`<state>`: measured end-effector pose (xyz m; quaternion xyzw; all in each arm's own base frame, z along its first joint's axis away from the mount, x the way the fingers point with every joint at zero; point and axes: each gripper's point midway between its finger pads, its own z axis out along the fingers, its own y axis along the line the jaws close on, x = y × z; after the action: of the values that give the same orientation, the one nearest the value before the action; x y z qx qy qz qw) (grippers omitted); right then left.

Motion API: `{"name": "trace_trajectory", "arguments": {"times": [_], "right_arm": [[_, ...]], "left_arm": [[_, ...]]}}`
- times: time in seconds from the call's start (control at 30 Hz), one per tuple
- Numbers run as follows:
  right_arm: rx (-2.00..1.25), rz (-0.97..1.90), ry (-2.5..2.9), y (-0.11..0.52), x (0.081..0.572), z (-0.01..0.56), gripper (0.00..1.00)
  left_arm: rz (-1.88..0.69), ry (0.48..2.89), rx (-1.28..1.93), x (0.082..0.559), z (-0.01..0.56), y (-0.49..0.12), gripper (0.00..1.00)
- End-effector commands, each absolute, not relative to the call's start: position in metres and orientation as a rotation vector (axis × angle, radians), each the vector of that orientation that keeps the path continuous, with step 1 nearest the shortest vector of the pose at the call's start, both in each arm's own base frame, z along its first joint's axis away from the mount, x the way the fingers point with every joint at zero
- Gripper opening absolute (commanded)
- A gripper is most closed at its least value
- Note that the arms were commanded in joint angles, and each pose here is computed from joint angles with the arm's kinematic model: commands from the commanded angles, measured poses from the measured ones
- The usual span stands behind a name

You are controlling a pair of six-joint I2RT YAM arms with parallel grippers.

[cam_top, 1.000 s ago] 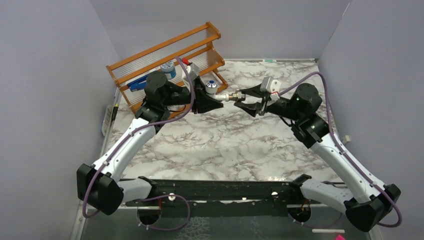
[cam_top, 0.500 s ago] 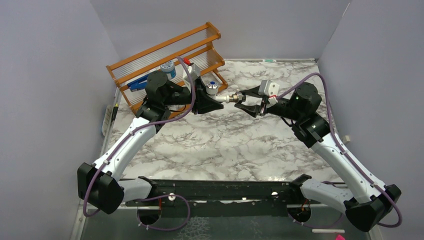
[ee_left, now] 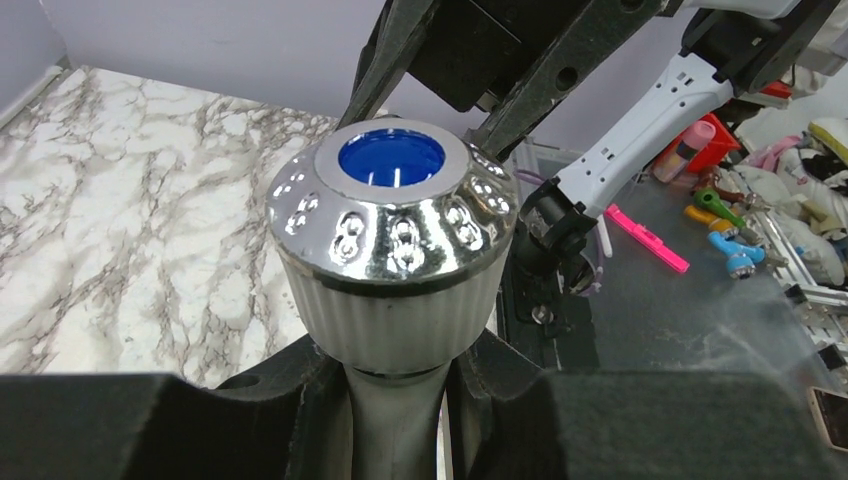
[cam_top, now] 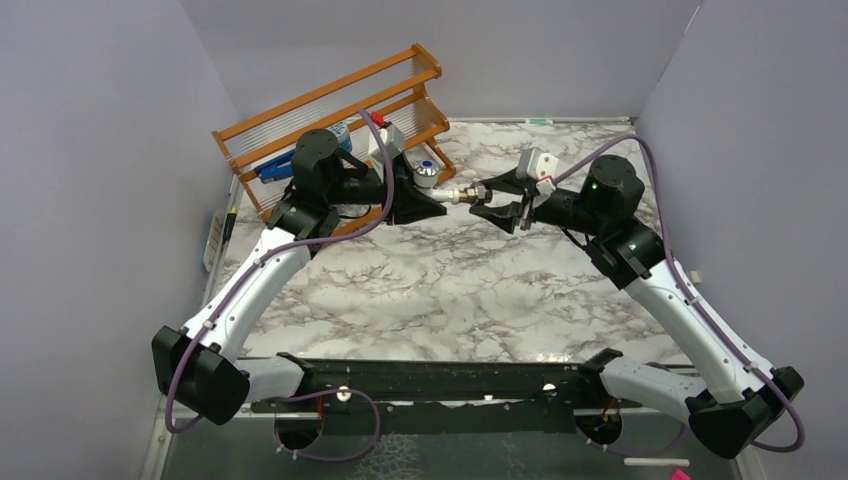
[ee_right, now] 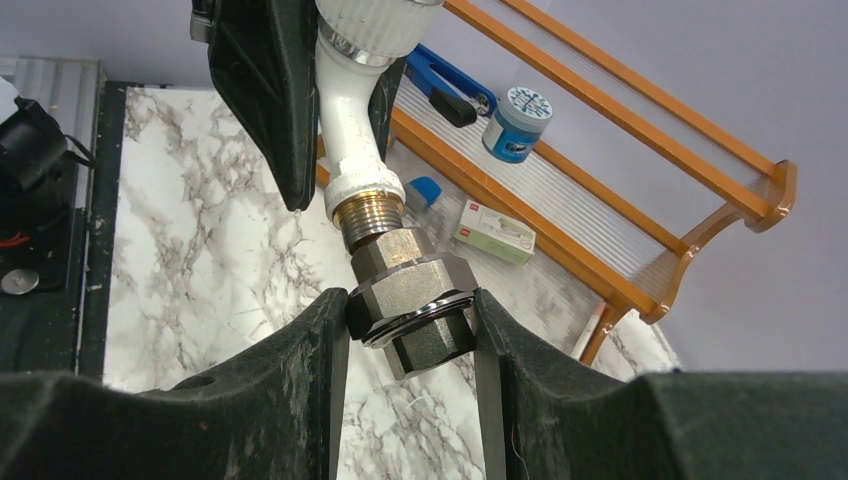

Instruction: Install the water faucets

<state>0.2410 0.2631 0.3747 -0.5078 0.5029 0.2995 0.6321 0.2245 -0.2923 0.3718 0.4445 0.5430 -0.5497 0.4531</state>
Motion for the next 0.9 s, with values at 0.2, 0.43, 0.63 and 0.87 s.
{"name": "trace_trajectory", "arguments": {"times": [0.2,0.43,0.63,0.87], "right_arm": [[-1.195,0.802,1.096,0.277,0.219,0.402,0.01],[-1.206,0.809,1.127,0.277,0.221,0.398,0.01],[-1.214,0.833,1.186,0.28,0.224,0.39,0.01],[-1.201,0.844,1.286,0.28,0.231,0.374,0.01]], "left_arm": [[-1.338,1.376,1.202,0.215,0.354,-0.302,0.0],[-1.291,1.401,1.22,0.219,0.349,-0.303,0.0],[-1.226,1.434,1.198,0.228,0.346,-0.302,0.0],[-1.174,1.448,1.177,0.235,0.347,-0.301,0.0]]}}
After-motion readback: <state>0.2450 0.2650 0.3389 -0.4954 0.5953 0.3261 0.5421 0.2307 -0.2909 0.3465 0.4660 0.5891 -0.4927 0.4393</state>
